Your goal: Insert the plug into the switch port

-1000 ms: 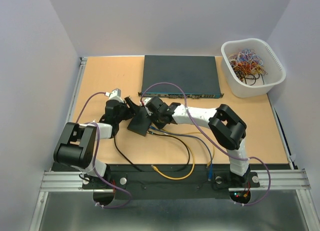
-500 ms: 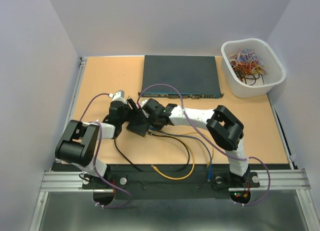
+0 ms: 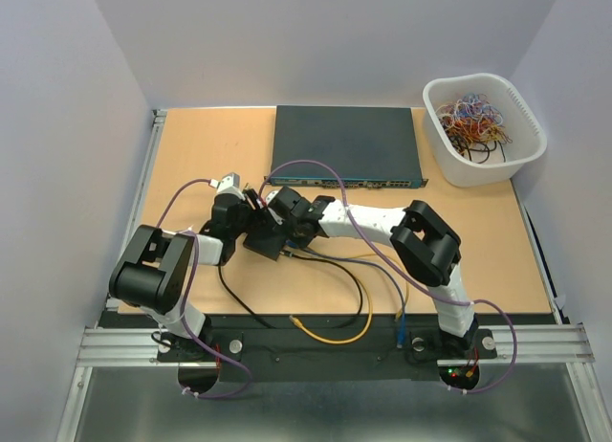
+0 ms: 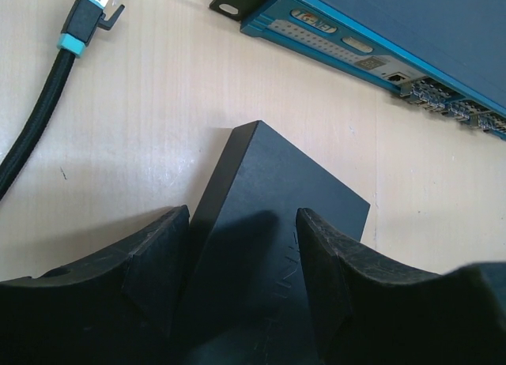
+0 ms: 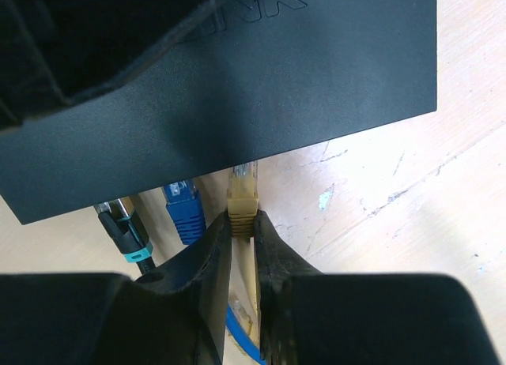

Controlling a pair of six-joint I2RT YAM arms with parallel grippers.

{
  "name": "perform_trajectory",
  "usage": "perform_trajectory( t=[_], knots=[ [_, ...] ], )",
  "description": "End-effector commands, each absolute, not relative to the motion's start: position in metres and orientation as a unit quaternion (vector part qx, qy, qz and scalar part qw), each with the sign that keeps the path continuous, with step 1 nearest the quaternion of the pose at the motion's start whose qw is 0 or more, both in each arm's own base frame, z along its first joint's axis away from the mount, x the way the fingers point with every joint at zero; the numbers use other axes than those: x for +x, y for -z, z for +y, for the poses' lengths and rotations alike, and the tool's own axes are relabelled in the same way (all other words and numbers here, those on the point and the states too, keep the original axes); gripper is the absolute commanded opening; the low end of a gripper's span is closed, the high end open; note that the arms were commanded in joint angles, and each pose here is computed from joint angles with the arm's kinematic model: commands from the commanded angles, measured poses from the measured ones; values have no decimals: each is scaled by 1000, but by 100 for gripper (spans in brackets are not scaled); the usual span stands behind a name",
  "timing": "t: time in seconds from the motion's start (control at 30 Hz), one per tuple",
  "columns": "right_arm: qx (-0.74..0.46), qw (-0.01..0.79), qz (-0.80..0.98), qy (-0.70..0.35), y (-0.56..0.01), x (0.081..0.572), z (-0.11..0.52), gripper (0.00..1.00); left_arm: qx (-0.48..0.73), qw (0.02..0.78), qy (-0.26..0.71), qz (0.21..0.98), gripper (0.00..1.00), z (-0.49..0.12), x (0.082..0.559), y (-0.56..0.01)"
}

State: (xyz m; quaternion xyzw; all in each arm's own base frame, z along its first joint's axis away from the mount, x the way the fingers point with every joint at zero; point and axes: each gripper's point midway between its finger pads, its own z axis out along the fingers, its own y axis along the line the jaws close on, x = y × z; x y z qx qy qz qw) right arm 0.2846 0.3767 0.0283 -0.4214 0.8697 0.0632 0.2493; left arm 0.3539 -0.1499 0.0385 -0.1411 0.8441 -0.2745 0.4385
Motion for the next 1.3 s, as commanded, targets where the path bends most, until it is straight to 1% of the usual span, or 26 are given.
perform_trajectory(
  t=[0.0, 0.3, 0.57, 0.73, 1.27],
  knots=[
    [-436, 314, 839, -92, -63, 304, 412, 0, -128, 406, 287, 858, 66, -164, 336, -24],
    [-446, 341, 820, -110, -79, 310, 427, 0, -119, 393, 286, 866, 63, -176, 325, -13],
    [-450, 365, 803, -141, -91, 311, 438, 0, -106, 388, 286, 870, 62, -187, 317, -5],
    [-447, 396, 787, -155, -112, 316, 445, 0, -104, 389, 280, 872, 62, -187, 315, -3],
    [-442, 455, 752, -181, -153, 332, 471, 1, -87, 385, 264, 880, 60, -194, 308, 5]
  ],
)
